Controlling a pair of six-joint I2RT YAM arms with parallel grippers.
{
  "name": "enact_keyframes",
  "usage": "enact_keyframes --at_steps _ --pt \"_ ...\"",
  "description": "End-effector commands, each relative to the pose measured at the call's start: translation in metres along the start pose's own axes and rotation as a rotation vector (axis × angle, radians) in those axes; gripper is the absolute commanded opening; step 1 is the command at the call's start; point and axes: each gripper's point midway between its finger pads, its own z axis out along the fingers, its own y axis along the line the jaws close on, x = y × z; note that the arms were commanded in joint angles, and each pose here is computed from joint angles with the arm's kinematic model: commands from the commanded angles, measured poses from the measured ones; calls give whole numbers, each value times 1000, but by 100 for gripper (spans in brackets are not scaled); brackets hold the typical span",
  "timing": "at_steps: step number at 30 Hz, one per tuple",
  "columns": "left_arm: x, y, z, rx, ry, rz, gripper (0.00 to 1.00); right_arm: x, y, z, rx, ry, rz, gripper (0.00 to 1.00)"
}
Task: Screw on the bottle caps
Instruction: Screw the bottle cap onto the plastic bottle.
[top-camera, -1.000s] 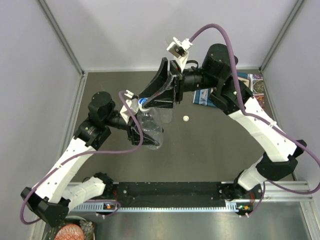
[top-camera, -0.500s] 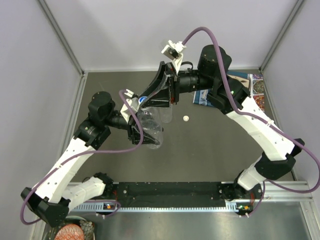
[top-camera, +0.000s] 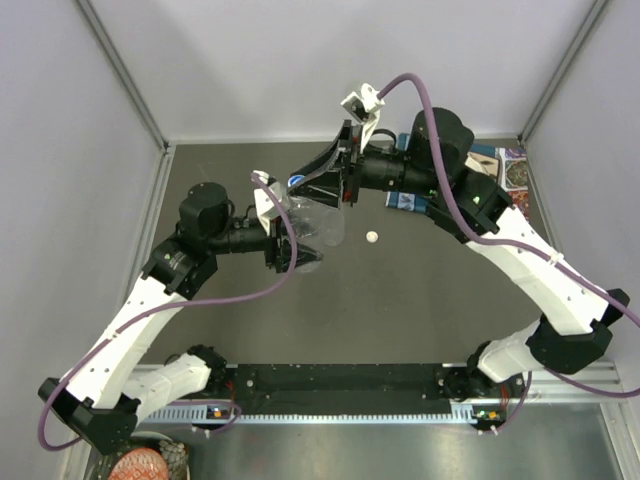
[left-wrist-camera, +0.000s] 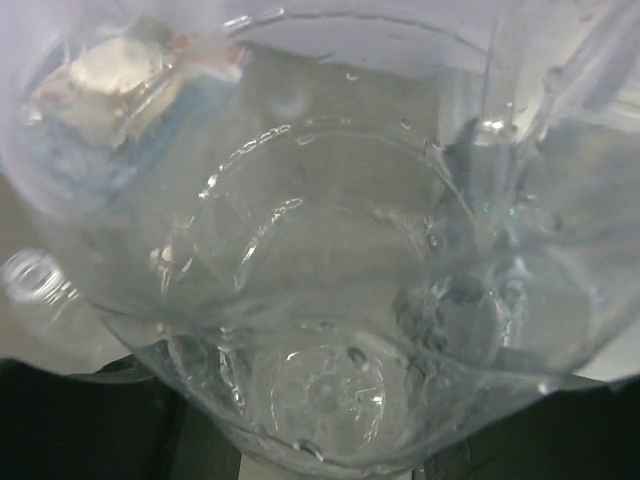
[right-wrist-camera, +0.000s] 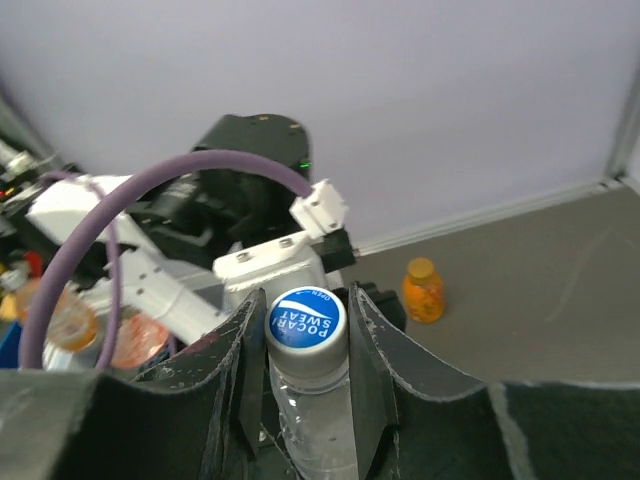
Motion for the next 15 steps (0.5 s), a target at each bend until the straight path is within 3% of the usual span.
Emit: enact_keyframes --at_steps 1,7,14,15 --pt "-44 55 -21 -359 -69 161 0 56 -68 -3 369 94 151 0" --pt "-44 84 -38 -556 -70 110 0 72 -91 5 711 54 101 0" --pt "-43 87 -42 -586 -83 72 0 64 -92 14 798 -5 129 0" --pt "-41 87 -42 -584 -82 65 0 53 -89 13 790 -27 131 4"
